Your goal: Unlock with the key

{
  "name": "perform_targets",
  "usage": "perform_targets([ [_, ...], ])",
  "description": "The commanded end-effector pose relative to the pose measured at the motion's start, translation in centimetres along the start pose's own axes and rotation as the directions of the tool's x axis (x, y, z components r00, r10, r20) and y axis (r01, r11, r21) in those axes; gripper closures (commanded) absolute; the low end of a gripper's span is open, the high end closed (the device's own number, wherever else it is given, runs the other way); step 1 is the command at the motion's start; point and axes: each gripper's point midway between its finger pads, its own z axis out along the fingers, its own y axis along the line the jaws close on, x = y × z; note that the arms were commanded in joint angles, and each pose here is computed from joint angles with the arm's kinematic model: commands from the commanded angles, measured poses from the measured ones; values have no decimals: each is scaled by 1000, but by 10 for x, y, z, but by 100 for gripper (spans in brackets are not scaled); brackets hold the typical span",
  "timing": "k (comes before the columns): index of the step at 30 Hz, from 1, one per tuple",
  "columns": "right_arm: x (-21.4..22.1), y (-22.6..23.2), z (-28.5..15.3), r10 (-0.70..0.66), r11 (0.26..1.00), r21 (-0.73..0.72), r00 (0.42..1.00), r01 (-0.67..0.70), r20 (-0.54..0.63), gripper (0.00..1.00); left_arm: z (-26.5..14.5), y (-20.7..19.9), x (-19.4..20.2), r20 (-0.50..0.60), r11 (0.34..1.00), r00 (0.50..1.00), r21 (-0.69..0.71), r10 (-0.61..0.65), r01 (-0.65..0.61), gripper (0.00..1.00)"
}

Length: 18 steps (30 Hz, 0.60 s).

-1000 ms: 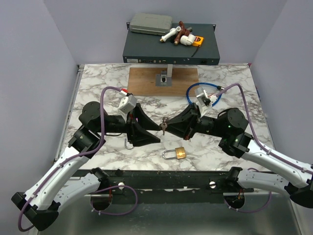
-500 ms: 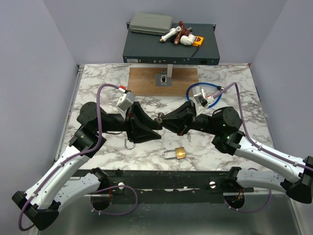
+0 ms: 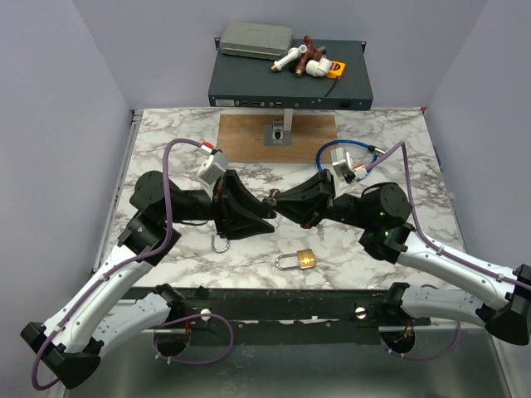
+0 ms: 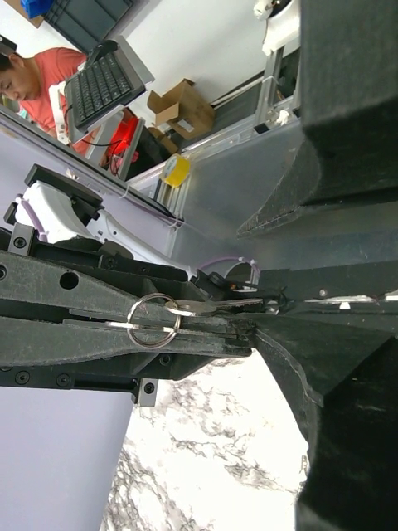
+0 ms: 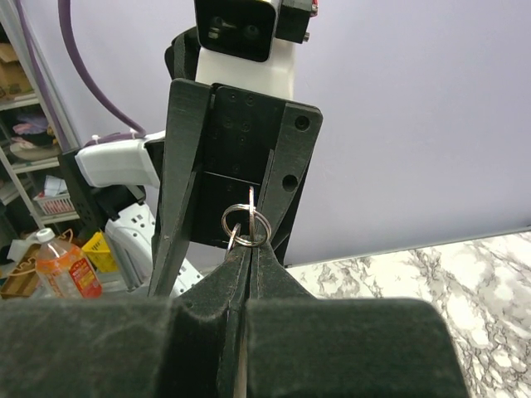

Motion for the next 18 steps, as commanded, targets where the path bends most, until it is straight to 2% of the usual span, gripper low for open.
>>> perform_targets([
  [1, -4, 0, 2, -34, 999, -1, 999, 34, 31, 99, 1, -7, -19, 44, 1000, 999, 3, 24, -24, 60],
  [4, -3, 0, 3, -36, 999, -2, 999, 36, 33, 99, 0, -7, -18, 43, 1000, 999, 0, 24, -24, 61],
  [11, 1, 1, 5, -38, 999, -3, 999, 38, 27, 99, -1, 0, -20, 64, 999, 997, -36, 33, -31, 83],
  [15, 6, -1, 4, -39, 999, 8, 999, 38, 23, 99, -4, 4, -25, 82, 997, 996, -62, 40, -35, 100],
  [18, 8, -2, 2, -42, 999, 21, 999, 41, 22, 99, -7, 5, -25, 80, 997, 996, -69, 42, -36, 100],
])
